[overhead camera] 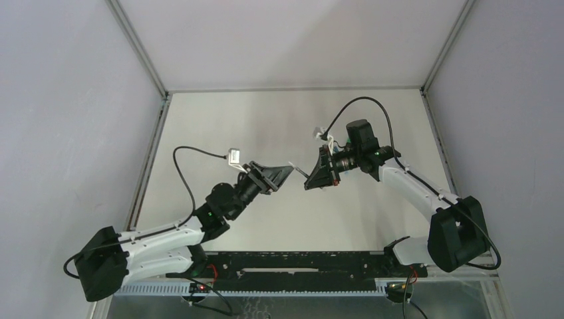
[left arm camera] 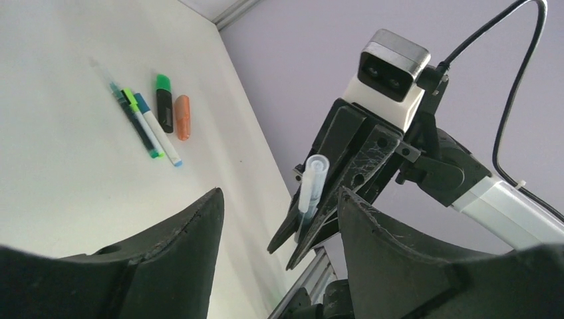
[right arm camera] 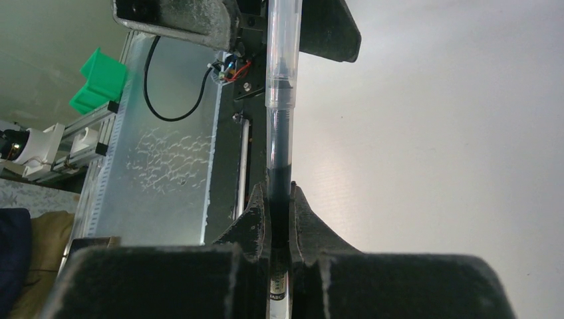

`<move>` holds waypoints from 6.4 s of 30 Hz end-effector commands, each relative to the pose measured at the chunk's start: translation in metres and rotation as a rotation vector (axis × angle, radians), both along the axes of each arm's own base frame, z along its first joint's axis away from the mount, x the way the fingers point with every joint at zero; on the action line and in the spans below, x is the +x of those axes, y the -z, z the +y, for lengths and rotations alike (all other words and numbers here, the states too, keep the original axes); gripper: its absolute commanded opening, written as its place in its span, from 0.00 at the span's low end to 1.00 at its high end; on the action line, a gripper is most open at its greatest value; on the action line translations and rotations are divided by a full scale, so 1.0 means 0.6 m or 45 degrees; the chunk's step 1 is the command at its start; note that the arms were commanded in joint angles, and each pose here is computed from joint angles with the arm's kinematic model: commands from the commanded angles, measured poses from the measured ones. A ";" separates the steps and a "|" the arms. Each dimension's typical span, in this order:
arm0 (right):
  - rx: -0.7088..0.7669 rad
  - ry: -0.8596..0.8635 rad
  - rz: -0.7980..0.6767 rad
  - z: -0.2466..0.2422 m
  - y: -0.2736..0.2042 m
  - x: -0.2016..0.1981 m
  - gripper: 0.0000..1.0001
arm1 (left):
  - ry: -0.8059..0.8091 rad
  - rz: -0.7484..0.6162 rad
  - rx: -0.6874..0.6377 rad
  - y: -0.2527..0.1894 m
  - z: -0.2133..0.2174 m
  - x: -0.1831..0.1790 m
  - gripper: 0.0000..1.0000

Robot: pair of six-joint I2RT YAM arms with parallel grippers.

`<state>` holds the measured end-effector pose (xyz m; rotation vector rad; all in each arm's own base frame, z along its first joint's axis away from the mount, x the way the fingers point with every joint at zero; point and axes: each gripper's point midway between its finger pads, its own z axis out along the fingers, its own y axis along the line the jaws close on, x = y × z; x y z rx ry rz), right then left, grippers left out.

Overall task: Insert the pens into the pen caps
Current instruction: Press the pen cap onto the pen, then place the pen at the center of the board.

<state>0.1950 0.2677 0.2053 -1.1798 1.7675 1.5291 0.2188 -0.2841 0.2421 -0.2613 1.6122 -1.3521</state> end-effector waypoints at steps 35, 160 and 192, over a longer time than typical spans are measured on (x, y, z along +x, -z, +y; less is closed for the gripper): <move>0.016 0.232 -0.213 0.010 -0.046 0.036 0.00 | 0.291 0.150 -0.326 0.054 -0.153 -0.082 0.00; -0.896 0.826 0.124 -0.120 0.234 0.261 0.35 | -0.090 -0.333 0.239 -0.010 0.082 -0.034 1.00; -0.048 1.743 -0.679 -0.391 -0.424 0.096 1.00 | -0.520 -0.382 0.586 -0.304 0.336 -0.044 1.00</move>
